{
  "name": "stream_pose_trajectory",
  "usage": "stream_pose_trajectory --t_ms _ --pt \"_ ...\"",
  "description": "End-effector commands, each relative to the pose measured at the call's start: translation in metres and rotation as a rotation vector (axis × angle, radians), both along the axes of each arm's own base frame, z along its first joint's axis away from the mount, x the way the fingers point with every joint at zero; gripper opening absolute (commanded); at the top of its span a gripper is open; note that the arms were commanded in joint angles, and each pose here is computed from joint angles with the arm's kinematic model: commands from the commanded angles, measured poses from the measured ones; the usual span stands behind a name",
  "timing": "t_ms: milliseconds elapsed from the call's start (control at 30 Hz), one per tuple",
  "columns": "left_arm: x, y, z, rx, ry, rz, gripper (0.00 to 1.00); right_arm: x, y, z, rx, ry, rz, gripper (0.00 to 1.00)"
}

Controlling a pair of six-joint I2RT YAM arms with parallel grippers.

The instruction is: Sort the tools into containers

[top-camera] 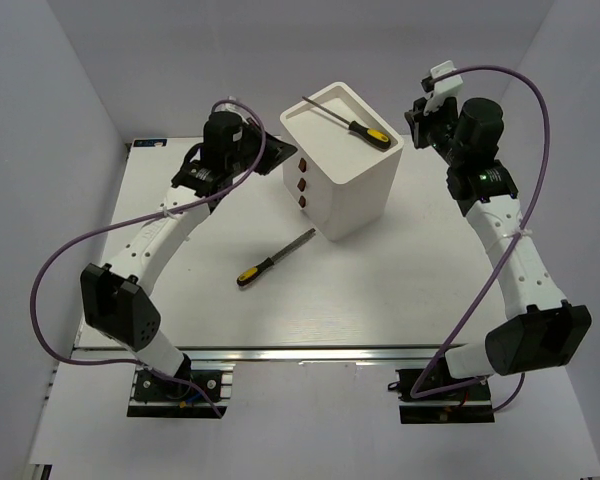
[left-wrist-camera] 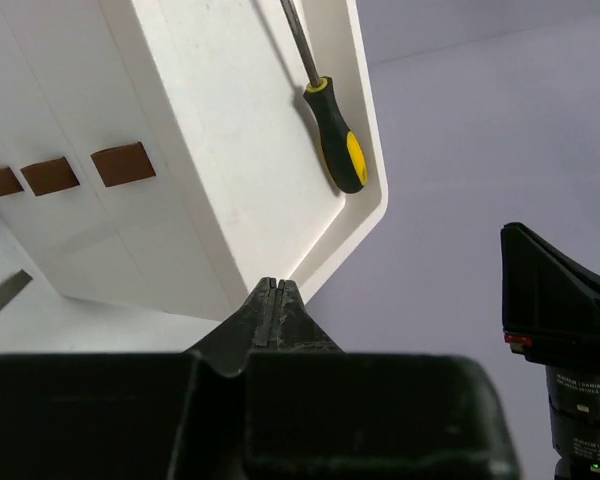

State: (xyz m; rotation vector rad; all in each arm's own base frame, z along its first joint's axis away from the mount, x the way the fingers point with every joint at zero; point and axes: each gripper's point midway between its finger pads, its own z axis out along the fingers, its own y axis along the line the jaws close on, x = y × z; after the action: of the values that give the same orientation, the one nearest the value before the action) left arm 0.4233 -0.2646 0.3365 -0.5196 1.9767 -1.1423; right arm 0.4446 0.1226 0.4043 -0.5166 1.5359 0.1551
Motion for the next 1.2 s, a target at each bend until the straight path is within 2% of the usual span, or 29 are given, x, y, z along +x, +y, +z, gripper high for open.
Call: stream_pose_trajectory --t_ms 0,100,167,200,233,300,333,367,400,433,567,600,733,900,1033,1167 --pt "0.002 -0.001 0.005 -0.011 0.008 0.011 0.0 -0.008 -0.012 0.027 0.037 -0.086 -0.036 0.16" --pt "-0.003 0.004 -0.011 0.031 0.041 0.011 0.0 -0.012 -0.013 0.023 0.037 -0.08 -0.027 0.17" --pt "-0.01 0.012 -0.027 0.095 0.062 0.018 0.0 -0.021 -0.003 0.022 0.03 -0.081 0.039 0.24" --pt "-0.014 0.016 -0.043 0.136 0.088 0.015 0.0 -0.025 0.002 0.015 -0.001 -0.069 0.082 0.29" --pt "-0.019 0.021 -0.052 0.174 0.101 0.012 0.0 -0.03 0.008 0.011 -0.018 -0.064 0.13 0.42" --pt "-0.033 0.038 -0.092 0.337 0.163 -0.015 0.0 -0.054 0.032 0.001 -0.051 -0.047 0.316 0.55" --pt "-0.04 0.042 -0.106 0.381 0.192 -0.032 0.0 -0.062 0.038 -0.001 -0.072 -0.056 0.374 0.65" --pt "-0.051 0.048 -0.119 0.46 0.184 -0.097 0.0 -0.078 0.051 -0.003 -0.072 -0.059 0.48 0.69" --pt "-0.062 0.05 -0.138 0.506 0.198 -0.159 0.05 -0.085 0.056 -0.011 -0.072 -0.042 0.527 0.71" --pt "-0.069 0.052 -0.147 0.533 0.203 -0.195 0.23 -0.09 0.059 -0.014 -0.061 -0.031 0.553 0.74" --pt "-0.093 0.063 -0.179 0.667 0.192 -0.343 0.58 -0.101 0.066 -0.024 -0.035 0.005 0.619 0.76" --pt "-0.096 0.067 -0.186 0.7 0.191 -0.359 0.6 -0.101 0.066 -0.027 -0.033 0.012 0.617 0.76" --pt "-0.102 0.076 -0.212 0.875 0.115 -0.454 0.63 -0.103 0.065 -0.035 -0.041 0.034 0.619 0.77" --pt "-0.1 0.07 -0.229 1.005 0.013 -0.556 0.64 -0.107 0.063 -0.044 -0.043 0.056 0.612 0.78" --pt "-0.1 0.069 -0.262 1.095 0.023 -0.68 0.64 -0.107 0.061 -0.047 -0.045 0.064 0.6 0.78" --pt "-0.097 0.075 -0.285 1.194 0.063 -0.711 0.63 -0.108 0.06 -0.05 -0.051 0.07 0.594 0.78"
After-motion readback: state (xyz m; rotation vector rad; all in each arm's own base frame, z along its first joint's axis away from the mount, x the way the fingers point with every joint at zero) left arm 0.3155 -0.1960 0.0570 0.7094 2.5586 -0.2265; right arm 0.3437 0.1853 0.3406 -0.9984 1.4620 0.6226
